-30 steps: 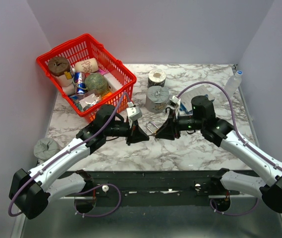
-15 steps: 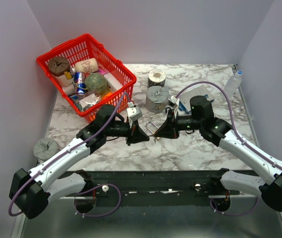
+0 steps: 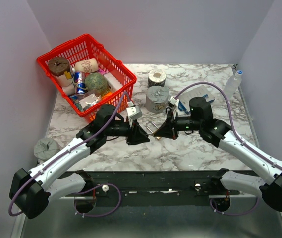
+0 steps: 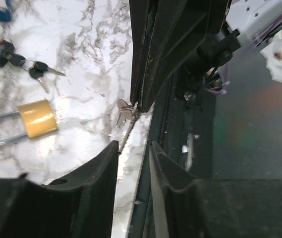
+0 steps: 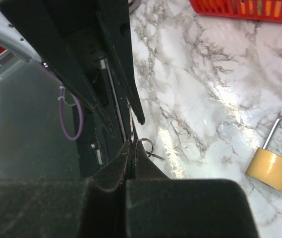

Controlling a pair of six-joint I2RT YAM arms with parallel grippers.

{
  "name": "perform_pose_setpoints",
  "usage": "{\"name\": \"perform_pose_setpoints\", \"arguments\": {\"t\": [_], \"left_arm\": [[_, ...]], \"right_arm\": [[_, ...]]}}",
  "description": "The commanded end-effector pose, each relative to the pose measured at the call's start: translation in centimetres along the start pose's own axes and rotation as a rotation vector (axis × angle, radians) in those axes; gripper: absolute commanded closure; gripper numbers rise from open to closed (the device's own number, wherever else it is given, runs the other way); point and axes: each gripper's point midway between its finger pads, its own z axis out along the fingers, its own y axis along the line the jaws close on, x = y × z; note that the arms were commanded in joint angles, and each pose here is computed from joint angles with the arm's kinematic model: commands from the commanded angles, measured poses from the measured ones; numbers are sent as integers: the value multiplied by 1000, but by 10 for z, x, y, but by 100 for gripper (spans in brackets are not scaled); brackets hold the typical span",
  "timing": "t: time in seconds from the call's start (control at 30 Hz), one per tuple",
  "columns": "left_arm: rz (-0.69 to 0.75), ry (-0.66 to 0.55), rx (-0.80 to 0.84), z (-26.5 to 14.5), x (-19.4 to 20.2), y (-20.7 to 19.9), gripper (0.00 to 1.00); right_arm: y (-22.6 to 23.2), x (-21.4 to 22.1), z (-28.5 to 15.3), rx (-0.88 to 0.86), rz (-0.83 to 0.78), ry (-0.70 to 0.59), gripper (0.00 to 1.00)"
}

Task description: Unlock with the key

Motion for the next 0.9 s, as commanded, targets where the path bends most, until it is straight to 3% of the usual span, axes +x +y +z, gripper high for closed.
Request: {"name": "perform_pose_setpoints", "arguments": {"t": [0.0,0.07,0.23,0.47,0.7,0.87], "left_arm": [[-16,-12,-42,2,-4,7,43],[-57,-37,-73,2,-10,10,37],[-438,-198,-333,-1,-26,47,39],[-862,-399,-411,1,-43,67,39],[-970,-475,-482,8,-45,82,33],[-1016,-451,-490,22,-36,89,31]], "right_arm": [[-22,-13,-6,163,-69,-85,99],[-38,-18,-12,263,-99,-112,99],[-56,-36,-28,406,-220,-179,99],[-67,-36,-27,463,-252,-196,99],[-69,-31,-23,513,-300,-207,99],[-69,-28,-20,537,-338,-199,99]]}}
